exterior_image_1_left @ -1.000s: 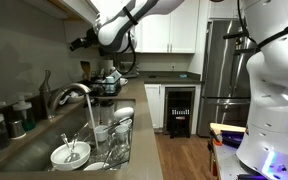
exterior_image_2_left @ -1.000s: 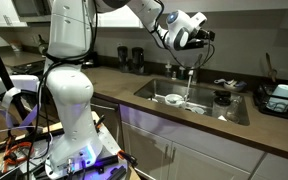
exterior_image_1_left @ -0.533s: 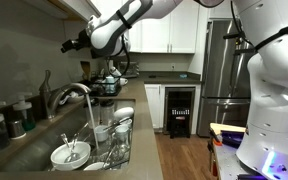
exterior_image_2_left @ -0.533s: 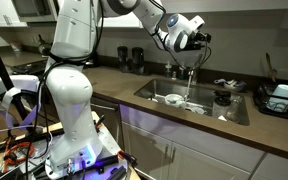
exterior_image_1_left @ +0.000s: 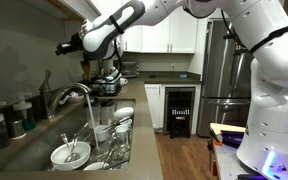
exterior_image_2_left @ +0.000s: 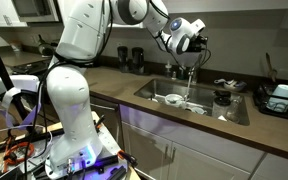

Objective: Turn off the faucet of the sink.

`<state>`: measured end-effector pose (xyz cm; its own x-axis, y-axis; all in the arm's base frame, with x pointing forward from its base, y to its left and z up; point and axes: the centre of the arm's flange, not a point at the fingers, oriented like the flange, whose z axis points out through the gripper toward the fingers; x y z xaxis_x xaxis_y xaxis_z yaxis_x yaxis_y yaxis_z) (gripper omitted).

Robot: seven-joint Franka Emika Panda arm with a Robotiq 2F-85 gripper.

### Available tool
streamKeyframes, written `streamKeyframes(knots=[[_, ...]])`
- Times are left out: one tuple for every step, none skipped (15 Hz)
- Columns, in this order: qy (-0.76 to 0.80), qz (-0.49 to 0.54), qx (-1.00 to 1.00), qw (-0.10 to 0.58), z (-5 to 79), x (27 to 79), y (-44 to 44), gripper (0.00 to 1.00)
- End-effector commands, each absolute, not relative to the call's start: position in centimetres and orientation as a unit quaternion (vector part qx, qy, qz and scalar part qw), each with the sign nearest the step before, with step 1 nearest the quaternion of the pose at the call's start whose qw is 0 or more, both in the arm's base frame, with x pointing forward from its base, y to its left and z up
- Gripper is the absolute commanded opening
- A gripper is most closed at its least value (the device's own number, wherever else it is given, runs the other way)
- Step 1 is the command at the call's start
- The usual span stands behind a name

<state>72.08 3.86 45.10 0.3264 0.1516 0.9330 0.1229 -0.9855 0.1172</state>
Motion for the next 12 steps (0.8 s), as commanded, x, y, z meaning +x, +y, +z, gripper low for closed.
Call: streamKeyframes(knots=[[0.098,0.58,0.809,-0.008,45.9,74.6,3.4,0.07],[0.1,0.579,0.809,-0.013,46.1,75.0,3.7,0.05],[0.107,0.574,0.812,-0.019,46.1,75.4,3.9,0.03],[0.115,0.565,0.816,-0.024,46.0,75.8,4.3,0.02],[0.122,0.557,0.821,-0.032,46.0,76.2,4.8,0.0],[0.131,0.545,0.827,-0.04,45.8,76.5,5.3,0.01],[0.137,0.538,0.831,-0.044,45.6,76.8,5.7,0.03],[0.143,0.529,0.835,-0.05,45.5,77.0,6.1,0.03],[0.149,0.524,0.837,-0.053,45.3,77.1,6.5,0.04],[0.153,0.52,0.838,-0.056,45.2,77.4,6.7,0.04],[0.153,0.52,0.839,-0.052,44.9,77.6,6.8,0.05],[0.152,0.522,0.838,-0.047,44.7,77.7,6.8,0.05]])
